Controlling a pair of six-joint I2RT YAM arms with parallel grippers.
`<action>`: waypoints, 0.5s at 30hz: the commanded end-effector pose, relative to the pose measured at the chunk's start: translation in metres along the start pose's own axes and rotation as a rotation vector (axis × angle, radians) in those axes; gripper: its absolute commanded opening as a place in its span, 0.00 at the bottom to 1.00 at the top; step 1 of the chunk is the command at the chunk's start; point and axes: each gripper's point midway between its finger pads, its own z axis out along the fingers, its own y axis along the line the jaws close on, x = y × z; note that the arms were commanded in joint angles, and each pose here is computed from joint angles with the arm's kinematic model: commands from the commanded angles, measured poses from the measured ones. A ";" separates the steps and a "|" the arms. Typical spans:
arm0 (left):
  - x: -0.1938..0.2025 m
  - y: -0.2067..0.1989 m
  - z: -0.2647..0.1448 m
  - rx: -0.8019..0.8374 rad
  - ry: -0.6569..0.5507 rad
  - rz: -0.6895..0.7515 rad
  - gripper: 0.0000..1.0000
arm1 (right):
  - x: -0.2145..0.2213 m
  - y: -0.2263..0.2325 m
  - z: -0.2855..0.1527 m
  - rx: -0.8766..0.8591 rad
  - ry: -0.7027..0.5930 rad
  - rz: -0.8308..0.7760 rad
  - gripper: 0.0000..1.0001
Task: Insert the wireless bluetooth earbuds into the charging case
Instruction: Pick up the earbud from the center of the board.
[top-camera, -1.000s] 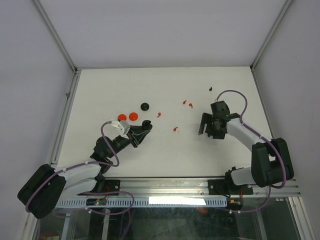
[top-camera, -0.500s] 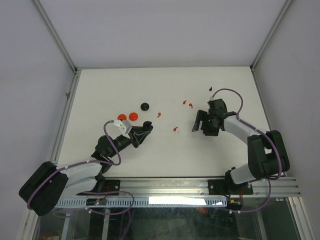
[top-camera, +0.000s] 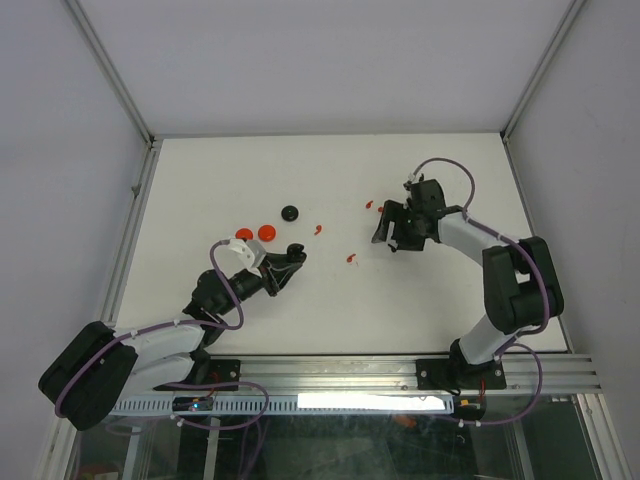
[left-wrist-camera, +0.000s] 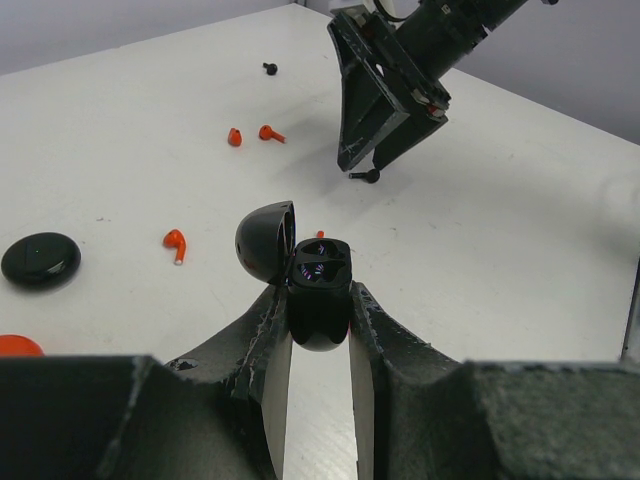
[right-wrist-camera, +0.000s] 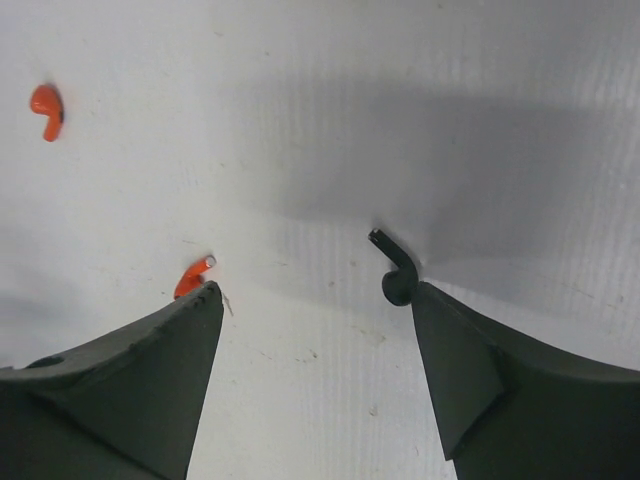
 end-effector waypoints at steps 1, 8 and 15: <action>-0.018 -0.004 0.006 0.026 -0.051 0.031 0.00 | -0.025 0.031 -0.004 -0.101 -0.050 -0.067 0.79; -0.017 -0.004 0.006 0.030 -0.045 0.028 0.00 | -0.024 0.003 -0.006 0.052 -0.068 -0.103 0.80; -0.016 -0.005 0.008 0.039 -0.038 0.024 0.00 | -0.012 0.006 -0.001 0.047 -0.034 -0.135 0.79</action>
